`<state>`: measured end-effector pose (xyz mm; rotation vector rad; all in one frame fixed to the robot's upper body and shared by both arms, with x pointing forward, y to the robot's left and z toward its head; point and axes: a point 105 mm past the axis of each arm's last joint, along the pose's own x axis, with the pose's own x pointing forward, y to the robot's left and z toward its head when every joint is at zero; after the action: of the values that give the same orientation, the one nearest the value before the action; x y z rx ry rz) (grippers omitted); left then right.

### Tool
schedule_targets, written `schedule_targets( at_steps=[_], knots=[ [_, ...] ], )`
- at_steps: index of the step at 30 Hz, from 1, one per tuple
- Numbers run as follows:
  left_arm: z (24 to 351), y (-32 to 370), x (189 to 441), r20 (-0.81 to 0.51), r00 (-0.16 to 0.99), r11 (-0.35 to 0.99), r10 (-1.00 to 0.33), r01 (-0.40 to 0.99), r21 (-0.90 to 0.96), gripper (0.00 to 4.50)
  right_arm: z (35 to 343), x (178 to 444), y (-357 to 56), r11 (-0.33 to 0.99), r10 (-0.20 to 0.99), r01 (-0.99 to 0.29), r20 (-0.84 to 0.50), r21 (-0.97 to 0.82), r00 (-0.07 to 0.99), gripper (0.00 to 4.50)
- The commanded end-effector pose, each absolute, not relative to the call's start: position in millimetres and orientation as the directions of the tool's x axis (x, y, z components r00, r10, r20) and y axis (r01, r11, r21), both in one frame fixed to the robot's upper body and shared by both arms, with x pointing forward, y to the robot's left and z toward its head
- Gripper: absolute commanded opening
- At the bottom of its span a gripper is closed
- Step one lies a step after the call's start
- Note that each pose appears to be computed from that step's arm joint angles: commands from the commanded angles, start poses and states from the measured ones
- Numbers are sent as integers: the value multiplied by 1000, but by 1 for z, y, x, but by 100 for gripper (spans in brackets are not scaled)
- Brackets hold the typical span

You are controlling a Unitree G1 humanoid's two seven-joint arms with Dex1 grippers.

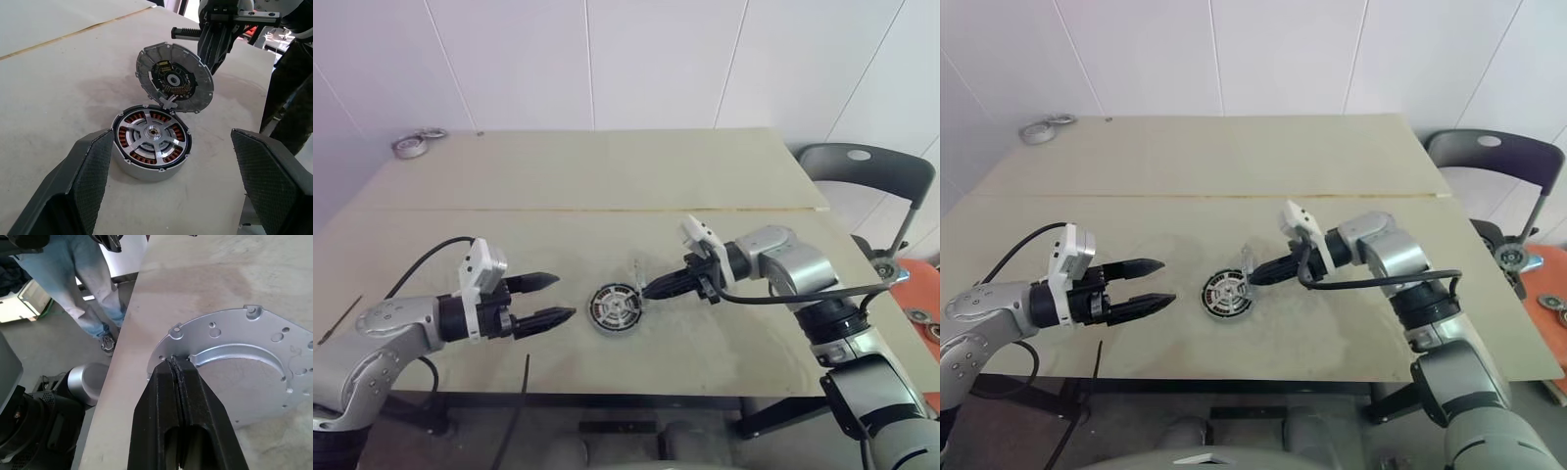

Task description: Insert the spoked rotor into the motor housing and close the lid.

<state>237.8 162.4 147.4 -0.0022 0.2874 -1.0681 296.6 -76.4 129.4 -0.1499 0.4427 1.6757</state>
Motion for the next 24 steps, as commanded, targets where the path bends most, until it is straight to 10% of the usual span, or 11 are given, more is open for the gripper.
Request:
schedule_targets(
  at_steps=[1,24],
  knots=[
    [159,161,236,-204,453,479,-868,872,-102,407,136,300,-65,-113,927,-980,-338,166,-164,1],
    [160,160,238,-199,467,491,-862,866,-95,407,85,315,-16,-25,943,-966,-315,257,-108,1]
  ],
)
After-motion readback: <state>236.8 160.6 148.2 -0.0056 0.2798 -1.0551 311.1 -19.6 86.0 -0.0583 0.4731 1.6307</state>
